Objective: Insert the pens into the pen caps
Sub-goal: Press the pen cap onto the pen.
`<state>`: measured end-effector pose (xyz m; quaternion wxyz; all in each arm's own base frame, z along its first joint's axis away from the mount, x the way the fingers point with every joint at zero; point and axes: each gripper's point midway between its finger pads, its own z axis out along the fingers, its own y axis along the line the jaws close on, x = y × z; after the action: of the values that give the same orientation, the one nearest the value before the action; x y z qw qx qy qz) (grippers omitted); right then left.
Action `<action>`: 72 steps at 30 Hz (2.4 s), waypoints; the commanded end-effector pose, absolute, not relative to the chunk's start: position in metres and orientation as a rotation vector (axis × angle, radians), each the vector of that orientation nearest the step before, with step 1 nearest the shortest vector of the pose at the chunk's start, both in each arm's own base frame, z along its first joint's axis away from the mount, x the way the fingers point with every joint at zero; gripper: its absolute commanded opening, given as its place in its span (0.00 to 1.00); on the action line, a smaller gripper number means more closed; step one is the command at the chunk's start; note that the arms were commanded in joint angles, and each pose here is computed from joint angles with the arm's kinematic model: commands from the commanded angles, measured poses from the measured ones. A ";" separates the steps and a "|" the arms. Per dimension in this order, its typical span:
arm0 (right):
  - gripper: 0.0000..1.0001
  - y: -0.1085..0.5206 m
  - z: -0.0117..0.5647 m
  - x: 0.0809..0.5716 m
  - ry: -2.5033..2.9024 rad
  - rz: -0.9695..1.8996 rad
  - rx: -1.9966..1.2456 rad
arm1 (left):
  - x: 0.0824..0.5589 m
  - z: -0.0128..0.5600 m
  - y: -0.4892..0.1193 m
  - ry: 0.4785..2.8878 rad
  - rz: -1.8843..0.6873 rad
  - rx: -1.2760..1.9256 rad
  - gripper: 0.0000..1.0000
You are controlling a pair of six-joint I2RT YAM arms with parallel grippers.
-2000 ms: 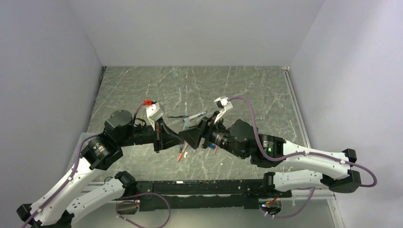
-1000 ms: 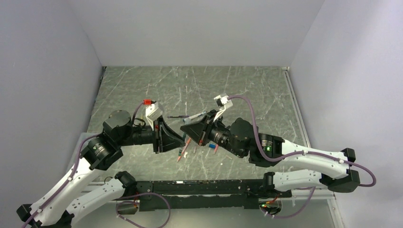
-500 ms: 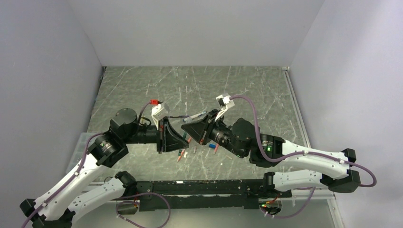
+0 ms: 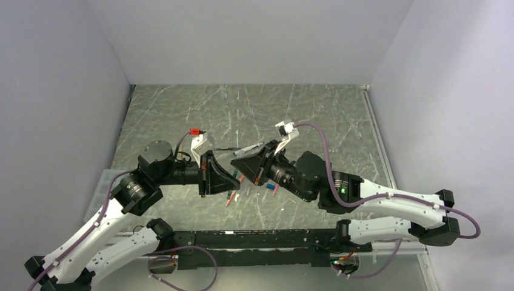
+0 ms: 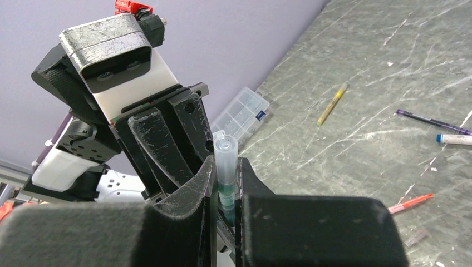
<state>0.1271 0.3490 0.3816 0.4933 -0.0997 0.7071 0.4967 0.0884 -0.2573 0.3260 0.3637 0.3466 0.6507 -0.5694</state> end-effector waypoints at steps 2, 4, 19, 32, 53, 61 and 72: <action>0.00 0.351 0.391 0.123 1.690 1.254 -0.229 | 0.092 0.345 -0.254 1.590 -1.416 0.885 0.00; 0.00 0.352 0.386 0.122 1.703 1.256 -0.234 | 0.092 0.347 -0.253 1.586 -1.410 0.886 0.00; 0.00 0.364 0.362 0.110 1.776 1.305 -0.274 | 0.099 0.355 -0.252 1.575 -1.372 0.861 0.00; 0.00 0.377 0.310 0.082 1.903 1.359 -0.330 | 0.116 0.370 -0.237 1.549 -1.238 0.737 0.00; 0.00 0.395 0.262 0.032 1.998 1.377 -0.423 | 0.130 0.394 -0.231 1.488 -1.186 0.643 0.00; 0.03 0.372 0.279 0.055 1.965 1.245 -0.348 | 0.106 0.377 -0.245 1.511 -1.306 0.814 0.00; 0.28 0.367 0.317 0.071 1.868 1.207 -0.306 | 0.100 0.364 -0.244 1.532 -1.319 0.840 0.00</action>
<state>0.0949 0.3635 0.3436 0.4581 -0.0443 0.7222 0.5164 0.0776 -0.2415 0.3073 0.3400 0.3414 0.6932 -0.5360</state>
